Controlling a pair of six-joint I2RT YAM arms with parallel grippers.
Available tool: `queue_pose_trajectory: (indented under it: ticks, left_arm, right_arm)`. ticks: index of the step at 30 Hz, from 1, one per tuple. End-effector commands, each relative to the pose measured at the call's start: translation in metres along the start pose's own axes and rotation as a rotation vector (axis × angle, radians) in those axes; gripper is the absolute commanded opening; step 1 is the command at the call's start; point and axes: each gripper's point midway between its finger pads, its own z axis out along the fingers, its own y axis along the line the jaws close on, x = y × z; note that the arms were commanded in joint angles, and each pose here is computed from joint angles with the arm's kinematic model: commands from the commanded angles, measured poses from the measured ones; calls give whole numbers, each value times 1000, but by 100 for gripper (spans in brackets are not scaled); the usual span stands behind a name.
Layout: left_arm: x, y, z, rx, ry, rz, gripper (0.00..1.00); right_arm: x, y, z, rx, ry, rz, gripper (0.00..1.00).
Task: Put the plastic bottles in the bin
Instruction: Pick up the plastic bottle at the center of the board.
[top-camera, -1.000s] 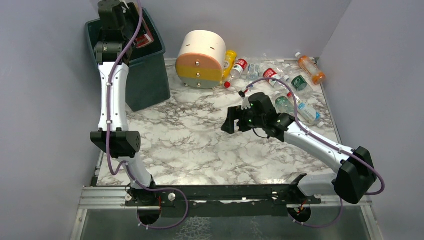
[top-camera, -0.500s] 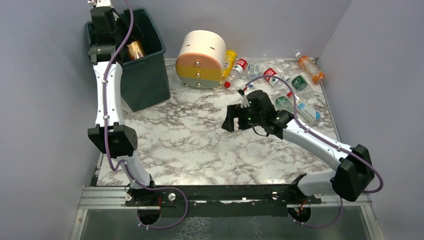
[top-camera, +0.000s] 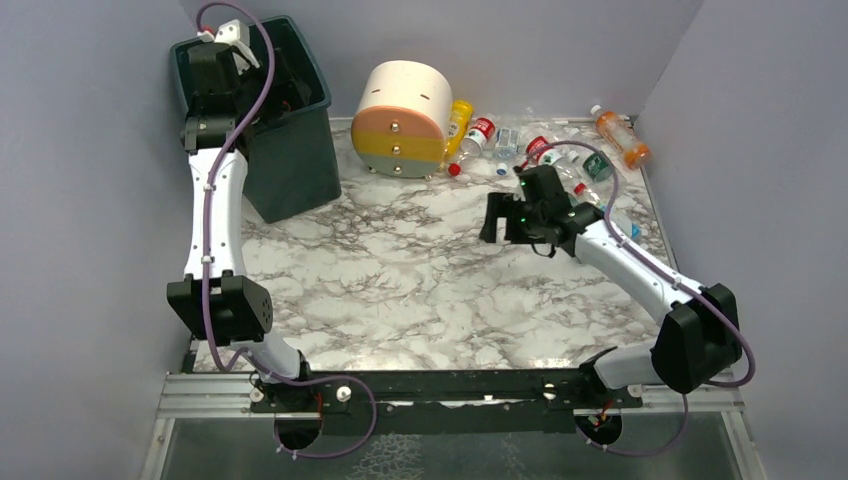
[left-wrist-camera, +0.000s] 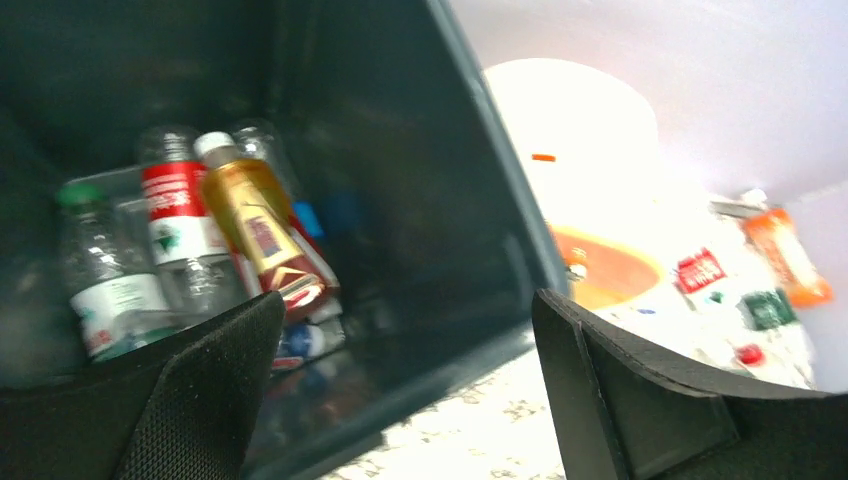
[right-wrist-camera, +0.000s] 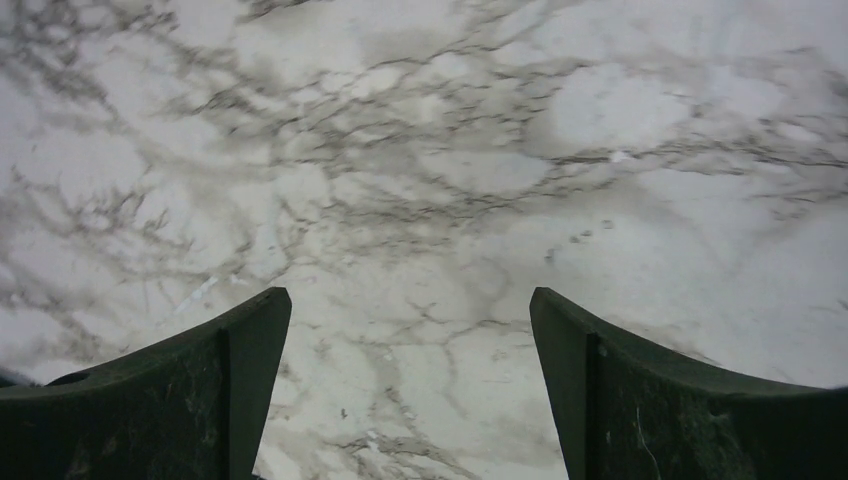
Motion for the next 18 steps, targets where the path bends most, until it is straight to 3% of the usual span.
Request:
queue_pose_trajectory:
  ticks: [1, 9, 18]
  left_arm:
    - [16, -66, -30, 237, -12, 8, 99]
    - [113, -143, -31, 420, 132, 29, 99]
    - [152, -149, -30, 453, 197, 29, 99]
  right_arm:
    - [-17, -60, -11, 161, -12, 87, 93]
    - [-37, -153, -27, 448, -58, 217, 96]
    - [-25, -210, -23, 542, -27, 316, 97]
